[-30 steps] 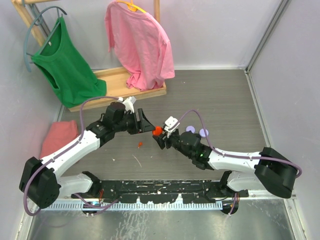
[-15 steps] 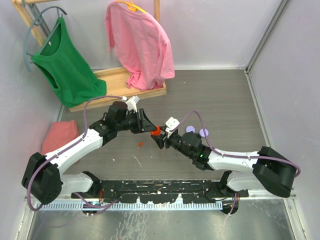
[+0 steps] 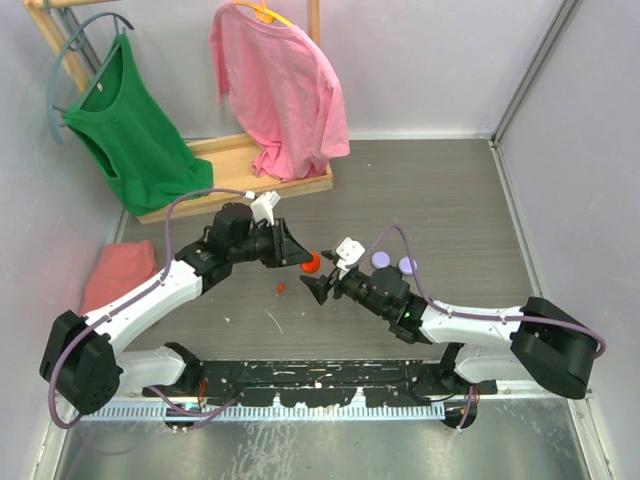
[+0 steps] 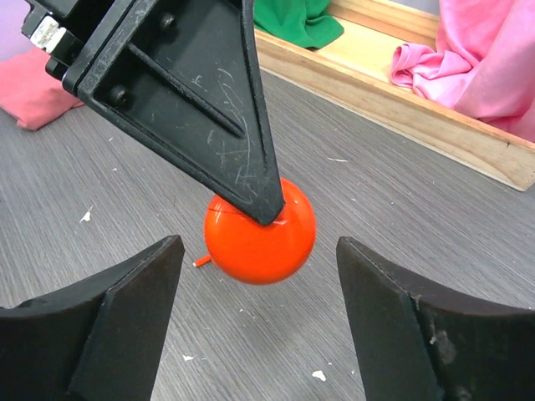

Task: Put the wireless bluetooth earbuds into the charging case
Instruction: Pick up the charging case at the center of the board.

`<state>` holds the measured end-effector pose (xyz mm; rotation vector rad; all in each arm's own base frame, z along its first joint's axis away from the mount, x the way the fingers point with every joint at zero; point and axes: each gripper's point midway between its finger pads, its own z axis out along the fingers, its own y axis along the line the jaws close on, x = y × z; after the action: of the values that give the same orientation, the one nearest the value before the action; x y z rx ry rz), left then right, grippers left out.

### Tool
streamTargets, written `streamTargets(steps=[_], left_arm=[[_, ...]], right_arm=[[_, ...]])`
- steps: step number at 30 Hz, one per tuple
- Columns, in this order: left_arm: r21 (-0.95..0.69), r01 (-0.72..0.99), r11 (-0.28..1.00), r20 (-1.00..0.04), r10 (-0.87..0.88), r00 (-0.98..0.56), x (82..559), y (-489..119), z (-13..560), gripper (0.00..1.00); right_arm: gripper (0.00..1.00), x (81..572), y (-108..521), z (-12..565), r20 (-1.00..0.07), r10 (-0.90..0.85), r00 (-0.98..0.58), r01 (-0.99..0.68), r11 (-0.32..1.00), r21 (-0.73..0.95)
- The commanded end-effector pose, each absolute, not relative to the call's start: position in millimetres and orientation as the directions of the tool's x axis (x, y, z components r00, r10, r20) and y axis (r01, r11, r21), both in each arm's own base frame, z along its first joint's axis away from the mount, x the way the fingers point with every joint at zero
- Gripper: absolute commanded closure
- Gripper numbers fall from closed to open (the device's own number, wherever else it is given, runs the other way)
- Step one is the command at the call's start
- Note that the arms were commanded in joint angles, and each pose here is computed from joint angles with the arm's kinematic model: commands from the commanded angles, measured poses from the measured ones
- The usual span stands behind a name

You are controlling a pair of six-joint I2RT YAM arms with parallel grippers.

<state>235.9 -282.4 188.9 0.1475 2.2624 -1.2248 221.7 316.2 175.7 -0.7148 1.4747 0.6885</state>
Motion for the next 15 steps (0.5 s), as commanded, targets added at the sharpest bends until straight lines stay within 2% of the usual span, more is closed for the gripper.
streamTargets(steps=[1, 5, 15], left_arm=[[-0.669, 0.483, 0.566, -0.65, -0.129, -0.749, 238, -279, 219, 0.93], [-0.611, 0.548, 0.572, -0.716, -0.102, -0.691, 239, -275, 230, 0.93], [-0.499, 0.707, 0.501, -0.824, -0.023, -0.566, 228, -275, 259, 0.93]], right_arm=[[0.16, 212, 311, 208, -0.996, 0.062, 0.06, -0.806, 0.592, -0.012], [0.1, 206, 303, 214, -0.996, 0.08, 0.048, -0.836, 0.549, 0.003], [0.09, 191, 287, 230, -0.985, 0.158, -0.075, -0.944, 0.306, 0.121]])
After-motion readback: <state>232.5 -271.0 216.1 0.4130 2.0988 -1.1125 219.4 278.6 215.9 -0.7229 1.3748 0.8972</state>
